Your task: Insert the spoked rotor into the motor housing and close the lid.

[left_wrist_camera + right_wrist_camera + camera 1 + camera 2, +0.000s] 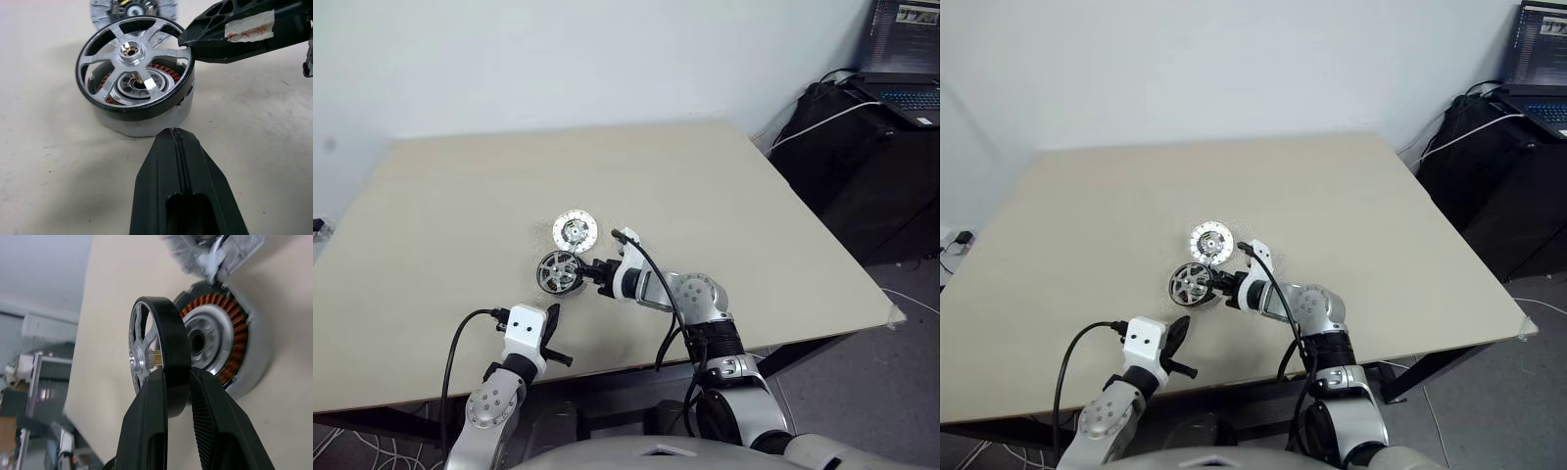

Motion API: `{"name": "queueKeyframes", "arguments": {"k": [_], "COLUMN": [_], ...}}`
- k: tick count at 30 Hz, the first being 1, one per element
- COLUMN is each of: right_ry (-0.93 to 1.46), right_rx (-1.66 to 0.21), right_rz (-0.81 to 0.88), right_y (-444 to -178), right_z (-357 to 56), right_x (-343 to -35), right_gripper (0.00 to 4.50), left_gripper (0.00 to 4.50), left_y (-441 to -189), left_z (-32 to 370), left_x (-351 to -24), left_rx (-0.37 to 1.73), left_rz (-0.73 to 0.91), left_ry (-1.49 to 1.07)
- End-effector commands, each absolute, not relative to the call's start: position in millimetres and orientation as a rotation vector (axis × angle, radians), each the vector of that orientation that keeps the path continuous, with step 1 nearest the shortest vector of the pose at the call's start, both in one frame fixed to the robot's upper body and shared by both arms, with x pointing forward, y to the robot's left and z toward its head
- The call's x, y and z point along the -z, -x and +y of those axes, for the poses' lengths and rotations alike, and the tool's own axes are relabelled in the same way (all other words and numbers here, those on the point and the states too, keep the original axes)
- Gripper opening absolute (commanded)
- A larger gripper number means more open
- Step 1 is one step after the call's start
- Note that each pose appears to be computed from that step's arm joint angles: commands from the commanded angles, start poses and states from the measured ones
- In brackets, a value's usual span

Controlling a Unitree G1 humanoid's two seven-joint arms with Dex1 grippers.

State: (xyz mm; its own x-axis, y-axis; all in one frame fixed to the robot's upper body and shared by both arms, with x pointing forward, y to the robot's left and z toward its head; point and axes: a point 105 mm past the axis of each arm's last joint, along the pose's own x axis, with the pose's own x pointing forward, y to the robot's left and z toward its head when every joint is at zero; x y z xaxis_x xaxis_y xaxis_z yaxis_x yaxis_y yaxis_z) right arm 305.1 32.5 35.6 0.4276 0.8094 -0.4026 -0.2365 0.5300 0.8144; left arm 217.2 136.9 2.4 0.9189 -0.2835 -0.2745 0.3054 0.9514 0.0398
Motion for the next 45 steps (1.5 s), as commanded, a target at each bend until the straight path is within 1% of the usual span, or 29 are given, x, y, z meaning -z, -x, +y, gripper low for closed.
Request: {"name": "queueKeyframes", "arguments": {"k": [1, 9, 14, 27, 39, 45], "right_ry": [-0.836, -0.873, -0.905, -0.9, -0.959, -0.957], "right_rx": [-0.942, -0.916, -0.866, -0.768, -0.768, -0.743], "right_rz": [0.834, 0.778, 0.789, 0.843, 0.817, 0.828], "right_y": [-288, -302, -308, -319, -325, -327], "right_z": [81, 75, 71, 63, 58, 57], "right_x": [-80, -90, -85, -56, -66, -60], "right_gripper": [0.38, 0.38, 0.38, 0.38, 0.38, 0.38], "left_gripper": [0.0, 0.0, 0.0, 0.0, 0.0, 0.0], "left_y": [-220, -220, -220, -219, -218, -220], "left_z": [134, 134, 135, 136, 135, 135], "left_x": [-11, -10, -10, -11, -10, -10], "left_rx": [0.315, 0.317, 0.317, 0.314, 0.32, 0.319], "left_rz": [0.238, 0.239, 0.24, 0.24, 0.243, 0.241], "left_ry": [-0.086, -0.086, -0.088, -0.091, -0.09, -0.09]}}
